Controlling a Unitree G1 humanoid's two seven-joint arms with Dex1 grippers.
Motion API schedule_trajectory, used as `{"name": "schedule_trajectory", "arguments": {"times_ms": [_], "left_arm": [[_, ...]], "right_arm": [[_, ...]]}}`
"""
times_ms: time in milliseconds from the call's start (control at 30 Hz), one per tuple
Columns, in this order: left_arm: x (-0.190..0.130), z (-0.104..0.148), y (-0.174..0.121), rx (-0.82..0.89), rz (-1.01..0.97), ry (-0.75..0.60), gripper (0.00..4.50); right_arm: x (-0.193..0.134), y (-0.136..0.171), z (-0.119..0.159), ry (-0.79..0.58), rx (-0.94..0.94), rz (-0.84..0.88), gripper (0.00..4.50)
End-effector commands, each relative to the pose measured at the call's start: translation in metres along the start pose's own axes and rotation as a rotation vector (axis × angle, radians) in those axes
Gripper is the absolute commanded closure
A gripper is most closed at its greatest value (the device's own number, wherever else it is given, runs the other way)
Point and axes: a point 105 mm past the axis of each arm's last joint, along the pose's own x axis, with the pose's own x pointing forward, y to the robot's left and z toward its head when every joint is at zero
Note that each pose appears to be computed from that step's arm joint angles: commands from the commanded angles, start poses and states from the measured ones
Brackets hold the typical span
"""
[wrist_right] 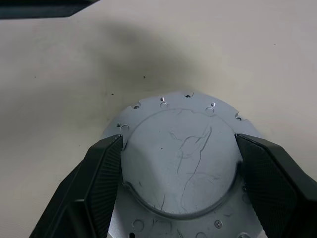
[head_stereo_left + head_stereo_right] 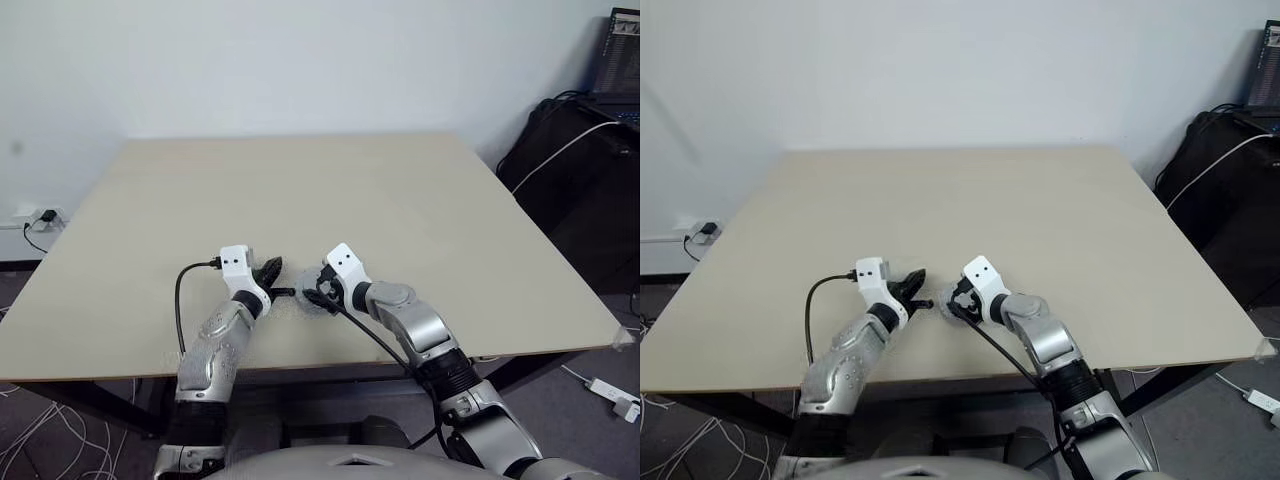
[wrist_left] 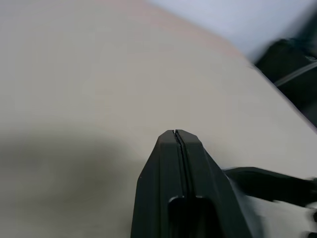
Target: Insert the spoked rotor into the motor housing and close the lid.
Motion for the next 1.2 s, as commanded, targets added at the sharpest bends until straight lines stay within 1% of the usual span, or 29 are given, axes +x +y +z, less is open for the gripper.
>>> {"name": "schedule_trajectory", "arguments": {"times_ms": [33,200,400,533,633,733,933,1067,1200], "left_arm": [[0.006,-0.001,-0.014,-0.080,-0.131,0.094,4.50],[0.009,-0.008,-0.004,-0.130,-0.134,0.210,4.50],[0.009,-0.002,0.007,-0.128,-0.108,0.219,4.50],[0.008,-0.004,0.010,-0.123,-0.098,0.231,4.50],[0.007,-0.006,0.010,-0.120,-0.096,0.236,4.50],[0.007,-0.005,0.009,-0.120,-0.099,0.232,4.50],[0.008,-0.004,0.003,-0.139,-0.127,0.228,4.50],[0.011,-0.012,-0.004,-0.127,-0.142,0.293,4.50],[0.016,-0.021,-0.003,-0.100,-0.112,0.356,4.50]], "right_arm": [[-0.003,-0.009,-0.014,0.055,0.010,-0.050,1.22],[-0.004,-0.008,-0.014,0.053,0.009,-0.052,1.22],[-0.006,-0.008,-0.014,0.049,0.013,-0.058,1.22],[-0.006,-0.006,-0.016,0.056,0.014,-0.057,1.22],[-0.005,-0.003,-0.022,0.083,0.012,-0.050,1.22],[-0.005,0.001,-0.033,0.141,0.009,-0.030,1.22],[-0.006,0.001,-0.036,0.161,0.010,-0.035,1.22],[-0.006,0.000,-0.035,0.157,0.009,-0.038,1.22],[-0.005,0.000,-0.033,0.151,0.007,-0.037,1.22]]}}
